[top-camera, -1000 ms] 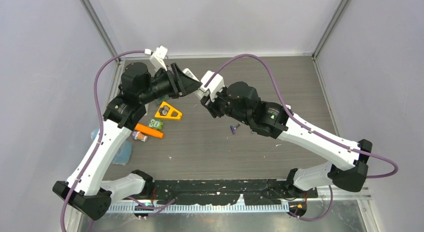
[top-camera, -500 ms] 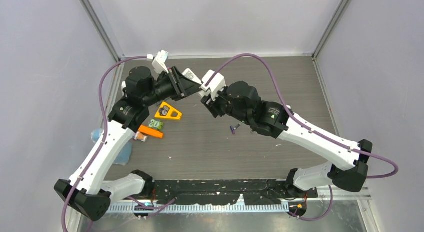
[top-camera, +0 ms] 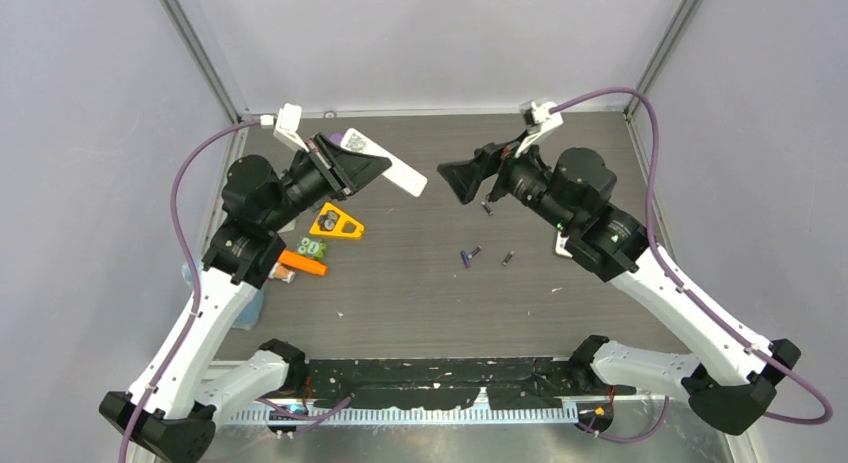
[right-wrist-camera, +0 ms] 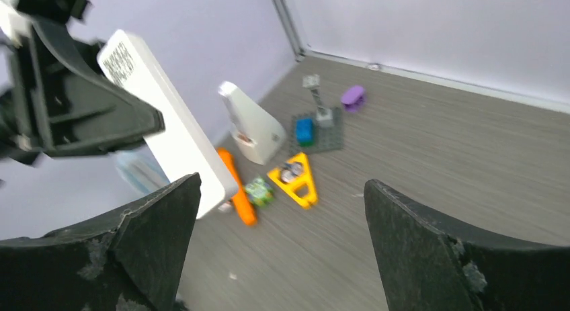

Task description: Load the batteries into the remote control

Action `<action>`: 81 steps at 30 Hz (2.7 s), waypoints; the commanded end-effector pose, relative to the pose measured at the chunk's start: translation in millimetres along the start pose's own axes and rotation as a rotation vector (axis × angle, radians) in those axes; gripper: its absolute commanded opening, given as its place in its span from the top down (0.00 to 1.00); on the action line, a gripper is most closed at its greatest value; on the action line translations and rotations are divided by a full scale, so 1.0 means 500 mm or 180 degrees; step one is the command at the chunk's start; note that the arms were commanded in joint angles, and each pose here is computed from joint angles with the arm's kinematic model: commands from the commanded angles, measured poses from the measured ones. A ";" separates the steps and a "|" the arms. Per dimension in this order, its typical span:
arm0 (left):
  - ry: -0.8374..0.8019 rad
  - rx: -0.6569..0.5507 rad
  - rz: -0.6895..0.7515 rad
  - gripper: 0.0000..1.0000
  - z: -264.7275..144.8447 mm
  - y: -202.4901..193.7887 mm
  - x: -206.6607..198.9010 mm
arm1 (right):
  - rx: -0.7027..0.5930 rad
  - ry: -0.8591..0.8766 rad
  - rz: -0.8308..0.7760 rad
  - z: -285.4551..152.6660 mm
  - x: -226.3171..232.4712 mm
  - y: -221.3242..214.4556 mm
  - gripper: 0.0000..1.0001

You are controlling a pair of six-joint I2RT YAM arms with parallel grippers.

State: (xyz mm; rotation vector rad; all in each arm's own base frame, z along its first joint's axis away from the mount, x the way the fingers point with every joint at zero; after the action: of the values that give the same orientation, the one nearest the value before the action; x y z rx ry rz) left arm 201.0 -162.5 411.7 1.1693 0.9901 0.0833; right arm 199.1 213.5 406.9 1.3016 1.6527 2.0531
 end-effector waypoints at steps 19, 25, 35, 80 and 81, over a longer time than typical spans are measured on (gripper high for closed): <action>-0.0576 -0.0742 -0.0680 1.00 -0.011 0.074 -0.065 | 0.0302 0.1270 0.2156 0.110 0.076 0.041 0.02; -0.0607 -0.0691 -0.0726 1.00 -0.005 0.078 -0.066 | 0.0387 0.1319 0.2187 0.132 0.080 0.041 0.00; -0.0642 -0.0771 -0.0787 1.00 0.003 0.089 -0.064 | 0.0619 0.1208 0.2291 0.156 0.058 -0.001 0.17; 0.0246 -0.1050 -0.0035 1.00 0.017 0.041 0.076 | 0.0872 0.1029 0.2975 0.161 0.004 -0.005 0.40; 0.0272 -0.1042 -0.0025 1.00 0.018 0.040 0.079 | 0.0900 0.1024 0.3027 0.162 0.005 -0.006 0.42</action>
State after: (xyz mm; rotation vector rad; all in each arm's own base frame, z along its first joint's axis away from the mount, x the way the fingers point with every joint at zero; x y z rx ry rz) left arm 239.4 -145.5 396.6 0.8666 1.0739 0.1658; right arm 260.3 272.0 383.0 2.2958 1.6226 2.6300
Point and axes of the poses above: each gripper's point midway between its finger pads, its own z axis out along the fingers, its own x axis along the line the jaws close on, y = z × x, the point moved 8 cm from there along -z, back along the fingers, and after that the axes turned 14 degrees about z, right-handed, at the moved point
